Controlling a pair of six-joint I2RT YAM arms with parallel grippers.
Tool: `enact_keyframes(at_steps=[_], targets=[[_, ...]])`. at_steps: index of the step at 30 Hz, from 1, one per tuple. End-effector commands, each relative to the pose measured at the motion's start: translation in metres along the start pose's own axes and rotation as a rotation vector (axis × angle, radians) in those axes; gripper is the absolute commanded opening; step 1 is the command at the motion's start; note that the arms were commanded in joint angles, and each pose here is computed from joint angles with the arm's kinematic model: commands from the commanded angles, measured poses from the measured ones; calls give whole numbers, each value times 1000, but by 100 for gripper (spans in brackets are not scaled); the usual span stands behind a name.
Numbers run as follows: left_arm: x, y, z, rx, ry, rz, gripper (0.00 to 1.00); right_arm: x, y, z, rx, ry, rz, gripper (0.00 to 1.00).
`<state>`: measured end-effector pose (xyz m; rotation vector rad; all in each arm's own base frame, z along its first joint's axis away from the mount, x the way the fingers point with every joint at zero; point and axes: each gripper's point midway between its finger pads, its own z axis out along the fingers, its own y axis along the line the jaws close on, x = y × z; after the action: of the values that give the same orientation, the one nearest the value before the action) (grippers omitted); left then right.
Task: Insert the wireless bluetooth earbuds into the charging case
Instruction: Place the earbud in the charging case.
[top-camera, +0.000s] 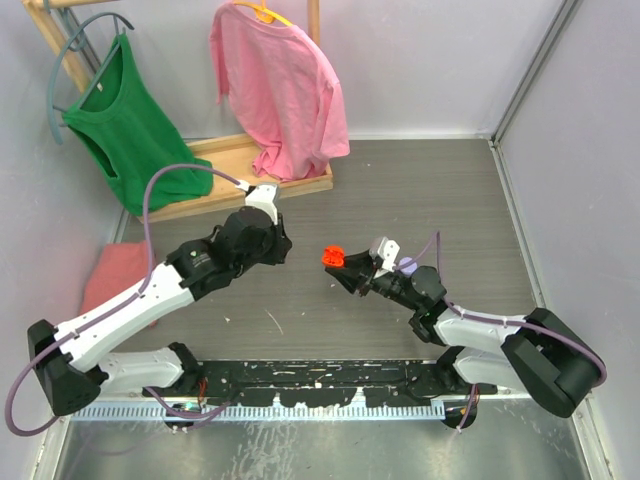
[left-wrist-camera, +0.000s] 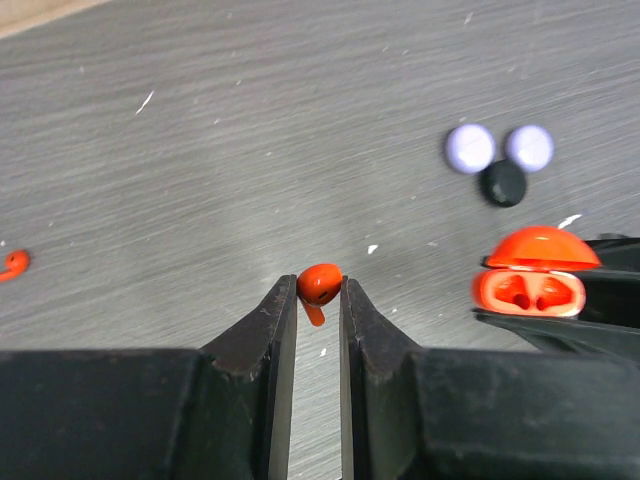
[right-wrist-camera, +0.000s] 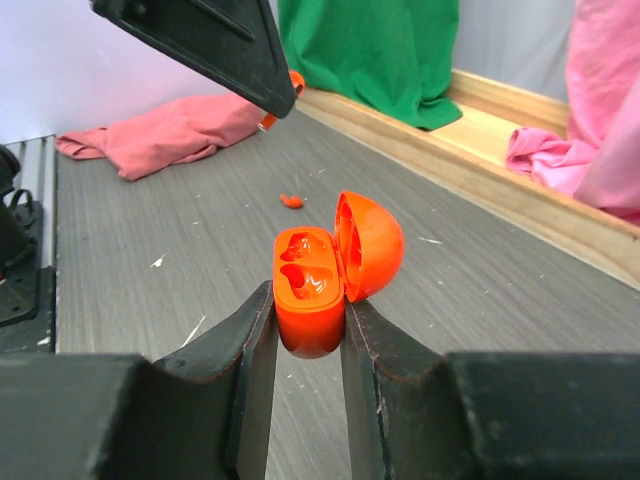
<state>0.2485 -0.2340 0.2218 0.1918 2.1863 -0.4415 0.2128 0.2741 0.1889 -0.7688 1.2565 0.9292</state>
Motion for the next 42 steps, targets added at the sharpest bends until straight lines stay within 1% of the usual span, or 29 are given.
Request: enact_keyframes(at_steps=[1, 7, 16, 24, 32, 42], targets=[[-38, -23, -16, 82, -164, -56, 15, -43, -12, 9, 69, -156, -137, 1], [-49, -45, -24, 152, -231, -67, 15, -60, -17, 12, 115, -219, -189, 1], [-55, -69, -23, 189, -290, -125, 15, -72, -21, 14, 167, -269, -248, 1], [-57, -81, -15, 176, -346, -168, 14, -75, -23, 13, 200, -282, -267, 1], [-53, -100, -12, 197, -369, -159, 13, -74, -23, 13, 208, -278, -279, 1], [-52, -108, -12, 213, -396, -163, 12, -74, -23, 12, 209, -279, -280, 1]])
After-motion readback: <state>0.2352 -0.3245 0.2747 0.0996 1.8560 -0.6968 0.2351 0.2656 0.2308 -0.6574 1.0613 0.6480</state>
